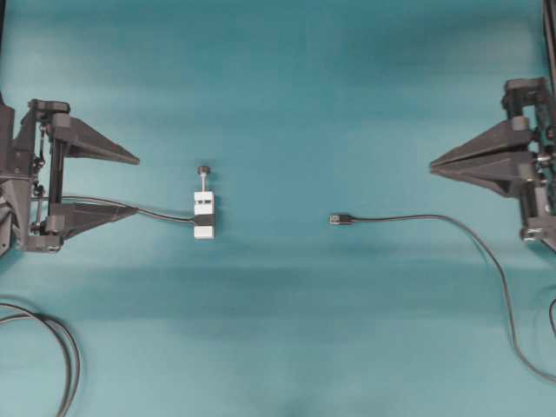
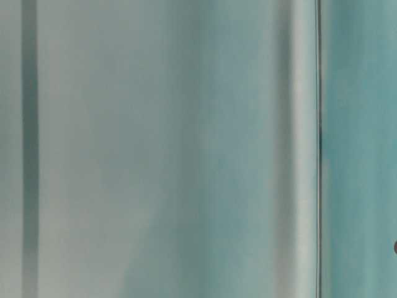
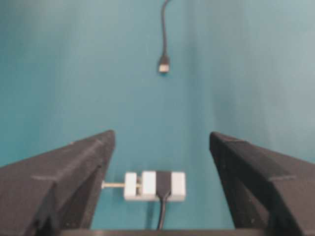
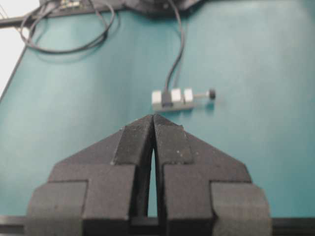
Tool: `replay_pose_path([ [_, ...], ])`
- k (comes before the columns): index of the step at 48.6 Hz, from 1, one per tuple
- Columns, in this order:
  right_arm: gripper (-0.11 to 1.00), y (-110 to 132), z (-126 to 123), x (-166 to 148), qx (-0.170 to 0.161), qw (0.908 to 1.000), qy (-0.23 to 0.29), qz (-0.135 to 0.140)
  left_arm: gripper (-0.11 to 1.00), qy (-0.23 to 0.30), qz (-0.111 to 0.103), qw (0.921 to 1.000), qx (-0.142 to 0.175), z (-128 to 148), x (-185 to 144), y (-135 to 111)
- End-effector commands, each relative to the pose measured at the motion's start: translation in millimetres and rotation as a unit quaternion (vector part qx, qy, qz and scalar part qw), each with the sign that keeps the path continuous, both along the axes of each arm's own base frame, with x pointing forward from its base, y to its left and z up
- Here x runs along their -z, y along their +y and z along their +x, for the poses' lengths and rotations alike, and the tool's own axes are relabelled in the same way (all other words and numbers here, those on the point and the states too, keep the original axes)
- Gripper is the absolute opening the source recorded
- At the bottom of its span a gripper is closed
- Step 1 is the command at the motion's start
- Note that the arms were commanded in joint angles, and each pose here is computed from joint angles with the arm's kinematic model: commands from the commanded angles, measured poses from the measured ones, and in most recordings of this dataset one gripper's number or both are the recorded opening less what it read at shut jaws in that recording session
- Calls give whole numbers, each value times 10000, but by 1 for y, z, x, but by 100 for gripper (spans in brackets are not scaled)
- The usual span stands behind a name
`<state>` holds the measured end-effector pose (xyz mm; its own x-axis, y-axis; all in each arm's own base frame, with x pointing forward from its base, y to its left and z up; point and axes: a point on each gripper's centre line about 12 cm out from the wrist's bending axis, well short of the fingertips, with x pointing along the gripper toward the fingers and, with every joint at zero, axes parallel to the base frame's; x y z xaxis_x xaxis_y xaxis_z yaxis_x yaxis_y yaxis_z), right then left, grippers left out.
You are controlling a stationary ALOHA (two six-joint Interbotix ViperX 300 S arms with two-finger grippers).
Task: Insert the USB cable into the female connector supported by the left arm.
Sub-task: 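Move both grippers inward toward the clamp and the USB plug, then lower the right gripper over the black USB plug and close on it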
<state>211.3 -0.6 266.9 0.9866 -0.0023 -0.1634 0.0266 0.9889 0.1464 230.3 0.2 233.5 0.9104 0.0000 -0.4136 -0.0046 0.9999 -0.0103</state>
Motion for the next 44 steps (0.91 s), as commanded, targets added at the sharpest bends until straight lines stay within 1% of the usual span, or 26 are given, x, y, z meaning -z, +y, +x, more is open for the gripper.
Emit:
replay_pose_path([
  [1, 0, -1, 10, -6, 47, 9999, 30, 144, 85, 69, -30, 10000, -24, 2, -5, 1],
  [5, 0, -1, 17, 5, 75, 9992, 282, 273, 85, 330, -32, 9994, -19, 0, 1, 0],
  [7, 0, -1, 20, 11, 77, 9987, 420, 295, 85, 460, -20, 9989, -10, -1, 5, 0],
  [12, 0, -1, 29, 26, 89, 9962, 818, 293, 85, 582, -13, 9983, -7, -1, 12, 0],
  [17, 0, -1, 39, 46, 114, 9907, 1321, 300, 85, 475, -31, 9989, -25, 1, 19, 1],
  [20, 0, -1, 47, 57, 124, 9873, 1556, 306, 85, 245, -75, 9997, -57, 1, 23, 1],
  [22, 0, -1, 52, 64, 128, 9849, 1700, 305, 85, -8, -118, 9999, -88, -1, 27, 1],
  [25, 0, -1, 60, 76, 133, 9812, 1903, 304, 86, -192, -161, 9996, -121, -5, 34, 1],
  [28, 0, -1, 66, 85, 145, 9784, 2038, 325, 87, -131, -200, 9996, -145, -10, 43, 2],
  [32, 1, -1, 72, 95, 167, 9754, 2165, 387, 90, 199, -208, 9995, -140, -17, 57, 1],
  [34, 5, -2, 75, 99, 190, 9742, 2209, 424, 93, 337, -207, 9991, -141, -20, 62, 1],
  [36, 13, -1, 77, 104, 199, 9725, 2276, 457, 95, 414, -193, 9989, -127, -23, 66, 1],
  [39, 31, -1, 80, 112, 213, 9692, 2403, 488, 98, 460, -125, 9988, -76, -25, 70, 0],
  [44, 60, 0, 84, 128, 211, 9623, 2670, 480, 97, 422, -101, 9990, -70, -31, 77, 0],
])
